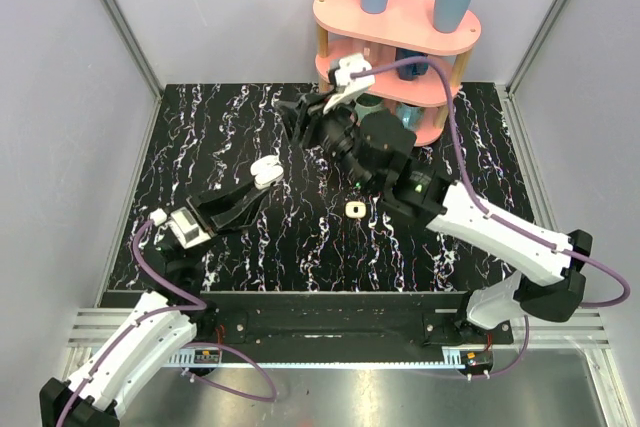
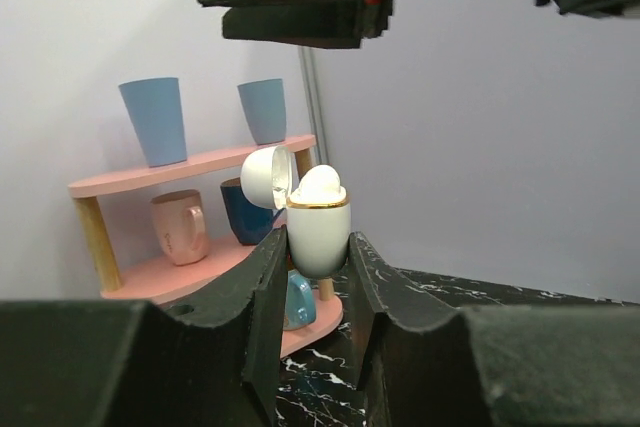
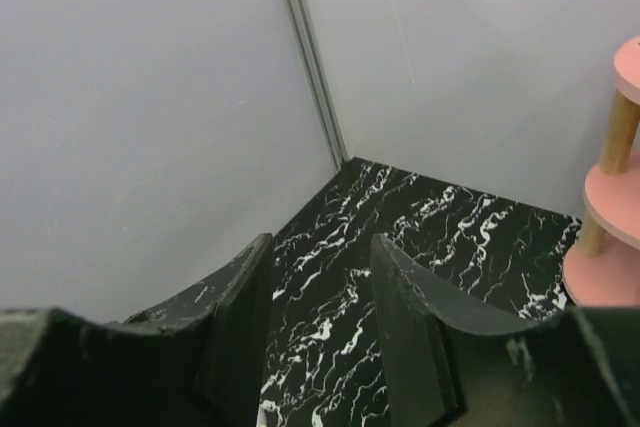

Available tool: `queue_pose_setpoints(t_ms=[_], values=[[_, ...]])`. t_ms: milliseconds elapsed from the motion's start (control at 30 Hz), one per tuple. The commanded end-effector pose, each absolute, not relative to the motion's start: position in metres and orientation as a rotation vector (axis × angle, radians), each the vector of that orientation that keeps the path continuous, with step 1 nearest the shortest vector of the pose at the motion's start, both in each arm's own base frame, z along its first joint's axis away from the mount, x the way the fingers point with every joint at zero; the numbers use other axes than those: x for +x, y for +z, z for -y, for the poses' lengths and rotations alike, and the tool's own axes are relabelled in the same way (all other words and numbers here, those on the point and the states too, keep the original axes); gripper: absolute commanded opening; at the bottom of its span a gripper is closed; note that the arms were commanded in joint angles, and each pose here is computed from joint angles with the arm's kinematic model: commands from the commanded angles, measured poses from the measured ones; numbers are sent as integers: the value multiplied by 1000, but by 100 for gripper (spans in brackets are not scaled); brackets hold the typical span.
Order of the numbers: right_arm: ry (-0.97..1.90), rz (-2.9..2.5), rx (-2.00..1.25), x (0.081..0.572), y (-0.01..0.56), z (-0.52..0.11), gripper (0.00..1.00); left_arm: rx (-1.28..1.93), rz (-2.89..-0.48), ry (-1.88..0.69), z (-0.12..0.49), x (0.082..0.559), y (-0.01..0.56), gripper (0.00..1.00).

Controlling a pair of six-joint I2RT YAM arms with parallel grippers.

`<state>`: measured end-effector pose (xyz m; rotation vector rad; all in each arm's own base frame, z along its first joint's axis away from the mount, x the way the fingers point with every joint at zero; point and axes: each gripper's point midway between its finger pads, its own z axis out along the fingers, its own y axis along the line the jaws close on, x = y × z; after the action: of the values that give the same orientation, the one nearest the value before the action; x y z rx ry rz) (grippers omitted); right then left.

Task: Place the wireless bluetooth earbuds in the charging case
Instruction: Close the charging case with the earbuds.

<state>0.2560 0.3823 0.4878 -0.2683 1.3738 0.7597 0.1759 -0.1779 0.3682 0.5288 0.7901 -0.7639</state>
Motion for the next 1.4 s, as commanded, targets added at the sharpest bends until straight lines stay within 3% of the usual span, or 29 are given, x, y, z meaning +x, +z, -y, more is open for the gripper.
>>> queue_pose_setpoints(t_ms=[0, 400, 1367], values=[[814, -1566, -355, 254, 464, -386, 51, 639, -683, -760, 184, 154, 394, 0], [912, -1735, -503, 245, 435, -402, 51, 746, -671, -800, 197, 145, 395, 0], [1023, -1829, -574, 220, 414, -405, 50, 625, -707, -749, 188, 167, 399, 0]])
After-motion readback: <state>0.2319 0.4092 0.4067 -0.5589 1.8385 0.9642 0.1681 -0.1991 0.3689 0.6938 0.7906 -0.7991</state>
